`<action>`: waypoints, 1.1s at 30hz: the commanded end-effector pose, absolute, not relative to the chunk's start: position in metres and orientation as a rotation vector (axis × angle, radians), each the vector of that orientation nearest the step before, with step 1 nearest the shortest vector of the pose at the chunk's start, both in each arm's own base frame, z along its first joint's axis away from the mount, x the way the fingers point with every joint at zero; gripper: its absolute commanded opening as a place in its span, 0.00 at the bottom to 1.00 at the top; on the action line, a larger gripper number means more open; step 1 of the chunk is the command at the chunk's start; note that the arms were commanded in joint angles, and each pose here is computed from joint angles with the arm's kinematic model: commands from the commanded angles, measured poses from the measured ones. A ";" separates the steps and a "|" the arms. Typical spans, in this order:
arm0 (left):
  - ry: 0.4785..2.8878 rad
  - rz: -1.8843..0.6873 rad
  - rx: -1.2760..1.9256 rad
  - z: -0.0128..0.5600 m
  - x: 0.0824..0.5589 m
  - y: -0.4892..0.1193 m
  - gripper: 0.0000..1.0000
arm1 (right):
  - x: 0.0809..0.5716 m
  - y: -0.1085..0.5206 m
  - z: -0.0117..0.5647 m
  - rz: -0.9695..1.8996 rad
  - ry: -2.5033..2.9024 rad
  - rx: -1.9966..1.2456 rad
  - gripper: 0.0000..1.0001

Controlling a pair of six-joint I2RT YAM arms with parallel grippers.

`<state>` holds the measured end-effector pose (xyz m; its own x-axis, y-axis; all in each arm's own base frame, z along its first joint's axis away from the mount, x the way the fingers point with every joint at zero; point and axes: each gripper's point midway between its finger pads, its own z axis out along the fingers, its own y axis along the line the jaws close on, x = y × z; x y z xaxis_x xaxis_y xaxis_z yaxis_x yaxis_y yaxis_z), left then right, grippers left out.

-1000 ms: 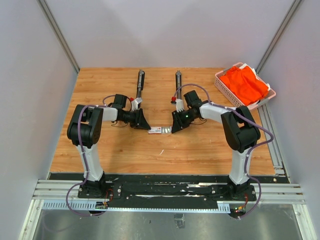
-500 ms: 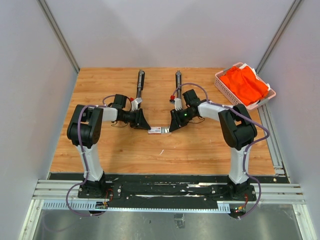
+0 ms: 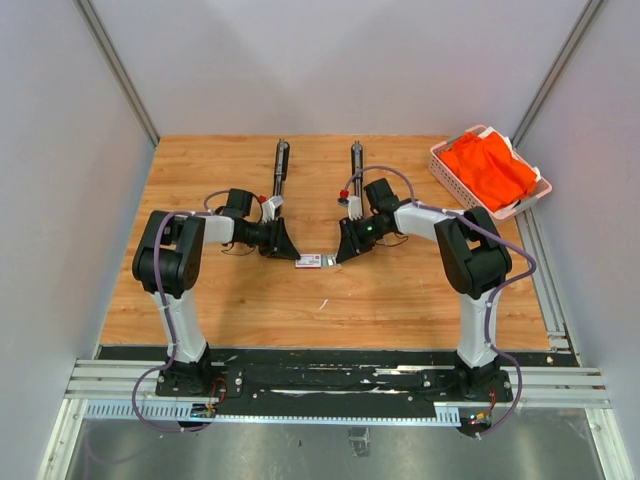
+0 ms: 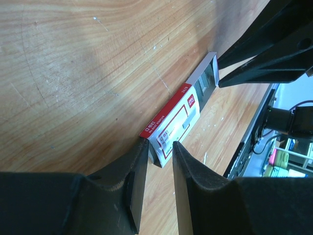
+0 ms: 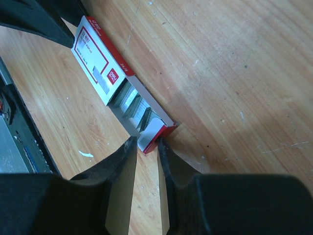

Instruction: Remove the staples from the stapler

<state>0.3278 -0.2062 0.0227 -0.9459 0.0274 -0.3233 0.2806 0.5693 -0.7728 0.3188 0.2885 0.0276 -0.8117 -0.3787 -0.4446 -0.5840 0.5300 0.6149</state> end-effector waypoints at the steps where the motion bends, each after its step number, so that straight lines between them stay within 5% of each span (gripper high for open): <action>1: 2.563 -1.246 0.236 0.016 0.323 -0.198 0.33 | 0.316 0.306 0.033 1.210 2.494 -0.797 0.25; 33: 2.591 -1.149 0.207 0.009 0.322 -0.189 0.33 | 0.303 0.285 0.032 1.122 2.574 -0.594 0.32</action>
<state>0.3261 -0.1974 0.0211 -0.9392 0.0099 -0.3433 0.2729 0.6284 -0.7285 0.3125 0.2811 0.0378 -0.8736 -0.2485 -0.4184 -0.4731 0.6349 0.6108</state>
